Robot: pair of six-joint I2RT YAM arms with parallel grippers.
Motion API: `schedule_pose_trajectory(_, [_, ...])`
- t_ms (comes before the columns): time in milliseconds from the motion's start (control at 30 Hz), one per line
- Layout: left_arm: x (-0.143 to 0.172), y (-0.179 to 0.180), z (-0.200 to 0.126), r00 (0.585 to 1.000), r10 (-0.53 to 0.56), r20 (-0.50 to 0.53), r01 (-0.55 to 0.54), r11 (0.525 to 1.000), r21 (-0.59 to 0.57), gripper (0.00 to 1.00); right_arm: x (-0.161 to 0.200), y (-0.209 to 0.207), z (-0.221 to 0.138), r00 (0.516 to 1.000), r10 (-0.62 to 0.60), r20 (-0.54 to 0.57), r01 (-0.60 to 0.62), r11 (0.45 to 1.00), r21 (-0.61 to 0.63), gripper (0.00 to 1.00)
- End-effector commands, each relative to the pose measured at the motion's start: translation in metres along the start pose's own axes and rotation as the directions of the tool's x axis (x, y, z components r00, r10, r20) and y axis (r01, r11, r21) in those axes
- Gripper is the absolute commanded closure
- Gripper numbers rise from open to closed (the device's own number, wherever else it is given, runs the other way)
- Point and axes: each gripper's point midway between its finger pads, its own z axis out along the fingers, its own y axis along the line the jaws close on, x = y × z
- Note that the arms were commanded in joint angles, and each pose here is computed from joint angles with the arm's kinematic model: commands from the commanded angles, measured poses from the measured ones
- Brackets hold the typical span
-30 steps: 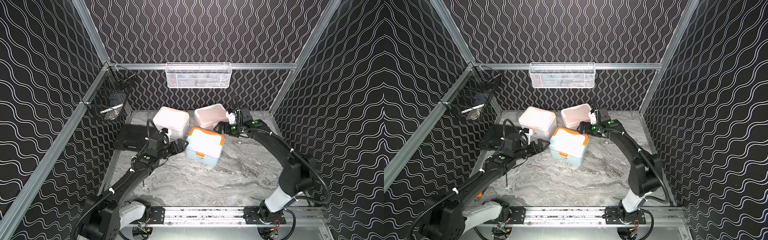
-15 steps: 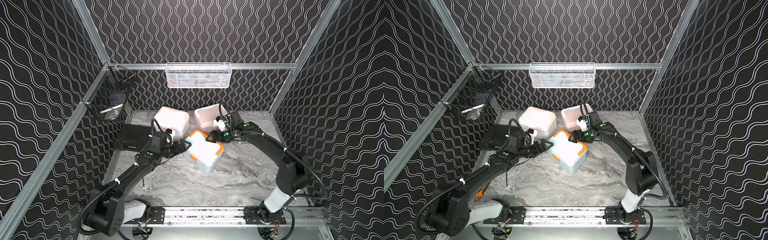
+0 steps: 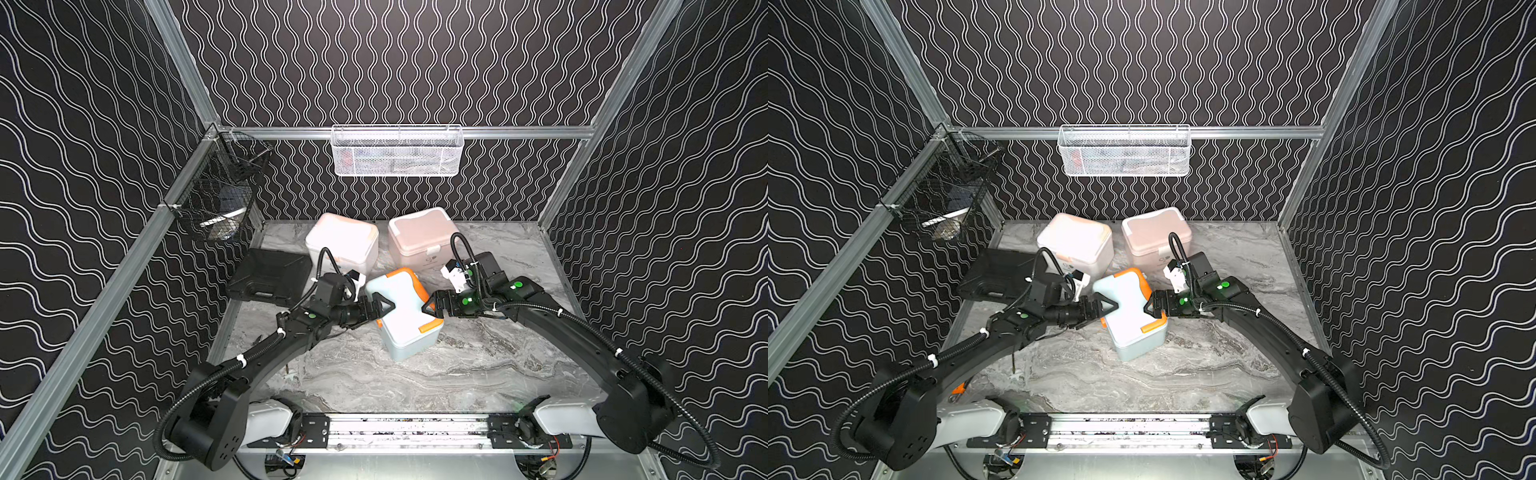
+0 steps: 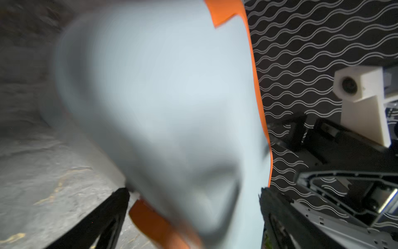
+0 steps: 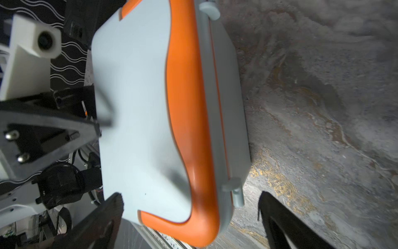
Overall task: Open first aid kits and take out gauze
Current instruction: Move the first aid kit to the center of the board.
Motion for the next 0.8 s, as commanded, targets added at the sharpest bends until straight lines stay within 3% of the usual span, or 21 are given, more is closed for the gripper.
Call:
schedule_pose_trajectory(0, [-0.006,-0.018,0.011,1.000,0.004,0.007,-0.005,0.997,0.079,0.01,-0.004,-0.010,-0.001,0.999,0.032,0.035,-0.034,0.998,0.058,0.00])
schedule_pose_trajectory(167, [-0.011,-0.031,0.030,0.999,0.028,-0.018,-0.026,0.994,0.105,0.01,-0.025,-0.018,0.004,0.996,0.032,0.085,-0.042,0.993,0.113,0.00])
schedule_pose_trajectory(333, [-0.010,-0.040,0.045,0.998,0.041,-0.039,-0.035,0.991,0.127,0.01,-0.034,-0.019,0.025,0.999,0.042,0.012,-0.043,0.990,0.131,0.00])
schedule_pose_trajectory(533, [0.013,-0.051,0.052,0.996,0.057,-0.072,-0.045,0.986,0.161,0.02,-0.014,-0.015,0.011,0.997,0.072,0.004,-0.072,0.992,0.099,0.04])
schedule_pose_trajectory(767, [0.040,-0.061,0.048,0.996,0.036,-0.079,-0.018,0.976,0.217,0.02,0.038,-0.016,-0.002,0.985,0.171,-0.017,-0.171,0.985,0.025,0.05])
